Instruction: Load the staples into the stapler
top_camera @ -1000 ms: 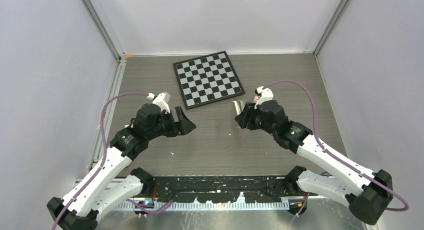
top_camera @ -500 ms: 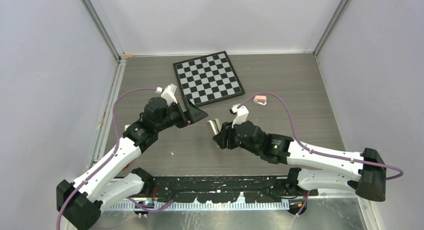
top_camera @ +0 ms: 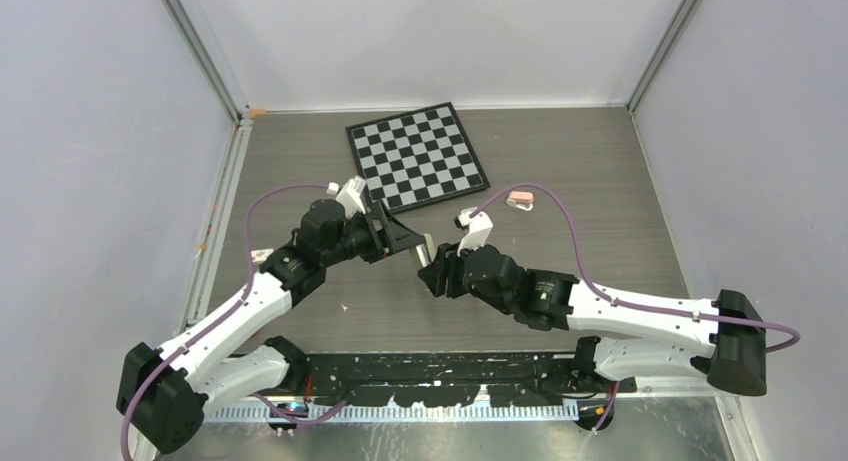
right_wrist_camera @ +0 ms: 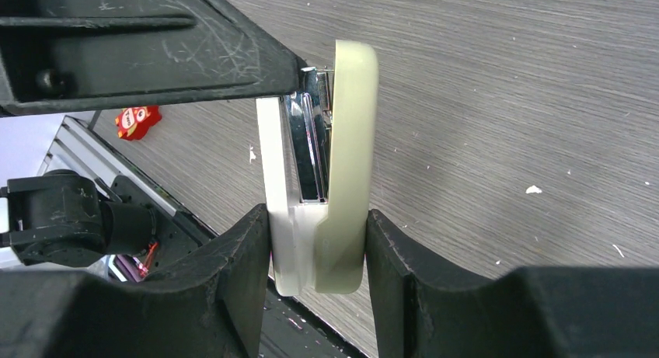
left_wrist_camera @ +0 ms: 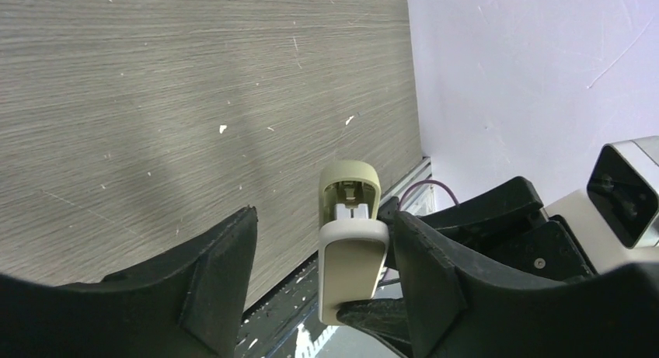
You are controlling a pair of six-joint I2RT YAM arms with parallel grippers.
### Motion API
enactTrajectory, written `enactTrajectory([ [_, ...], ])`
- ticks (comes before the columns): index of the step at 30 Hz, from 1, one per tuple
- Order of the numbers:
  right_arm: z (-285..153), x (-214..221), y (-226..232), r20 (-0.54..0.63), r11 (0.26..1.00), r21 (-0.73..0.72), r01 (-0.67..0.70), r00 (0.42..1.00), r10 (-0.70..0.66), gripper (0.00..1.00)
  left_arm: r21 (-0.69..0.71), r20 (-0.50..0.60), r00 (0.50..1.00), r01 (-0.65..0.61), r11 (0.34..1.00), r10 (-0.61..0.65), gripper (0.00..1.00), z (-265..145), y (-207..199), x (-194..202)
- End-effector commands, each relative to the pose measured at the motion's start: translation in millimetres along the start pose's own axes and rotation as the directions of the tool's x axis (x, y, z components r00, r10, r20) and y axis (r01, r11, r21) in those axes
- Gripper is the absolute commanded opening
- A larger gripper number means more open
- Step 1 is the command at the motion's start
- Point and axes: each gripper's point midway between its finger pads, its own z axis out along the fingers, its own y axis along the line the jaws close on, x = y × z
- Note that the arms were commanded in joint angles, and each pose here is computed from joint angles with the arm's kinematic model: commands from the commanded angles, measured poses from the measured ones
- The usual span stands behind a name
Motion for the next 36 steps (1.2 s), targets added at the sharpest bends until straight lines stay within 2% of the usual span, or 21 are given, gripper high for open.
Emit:
enactTrajectory([
  [1, 0, -36, 24, 0.11, 0.997, -0.046, -0.065, 0.991, 0.07, 0.36, 0.081, -0.005, 1.0, 0.018, 0.997, -0.017, 0.64, 5, -16, -2],
  [8, 8, -28, 21, 0.101, 0.997, -0.023, -0.078, 0.992, 0.08, 0.36, 0.123, -0.038, 0.997, 0.065, 0.99, -0.061, 0.49, 9, -22, 7],
  [14, 10, -23, 19, 0.092, 0.996, -0.014, -0.088, 0.992, 0.089, 0.39, 0.122, -0.017, 0.999, 0.048, 0.991, -0.046, 0.2, 7, -19, 7],
  [18, 5, -18, 16, 0.077, 0.996, -0.018, -0.083, 0.993, 0.084, 0.54, 0.108, 0.024, 1.0, -0.009, 0.994, 0.006, 0.0, 3, -16, 2],
  [19, 2, -18, 16, 0.079, 0.996, -0.027, -0.086, 0.993, 0.088, 0.59, 0.105, 0.033, 0.999, -0.029, 0.994, 0.026, 0.0, 1, -16, 1],
  [22, -7, -20, 16, 0.074, 0.996, -0.055, -0.066, 0.995, 0.07, 0.88, 0.093, 0.069, 0.991, -0.118, 0.989, 0.112, 0.0, -6, -17, -6],
  [24, -16, -23, 14, 0.074, 0.998, -0.054, -0.037, 0.996, 0.041, 0.94, 0.088, 0.073, 0.978, -0.201, 0.976, 0.195, 0.0, -11, -17, -6],
  [29, -43, -35, 10, 0.085, 0.994, -0.097, 0.04, 0.996, -0.032, 0.91, 0.163, 0.067, 0.924, -0.382, 0.91, 0.376, 0.0, -28, -30, 1],
  [34, -63, -42, 13, 0.057, 0.975, -0.217, 0.046, 0.998, -0.035, 0.66, 0.285, 0.077, 0.856, -0.51, 0.811, 0.512, 0.0, -51, -47, 17],
  [36, -70, -42, 18, 0.025, 0.955, -0.294, 0.036, 0.999, -0.03, 0.62, 0.338, 0.087, 0.83, -0.545, 0.767, 0.551, 0.0, -60, -54, 24],
])
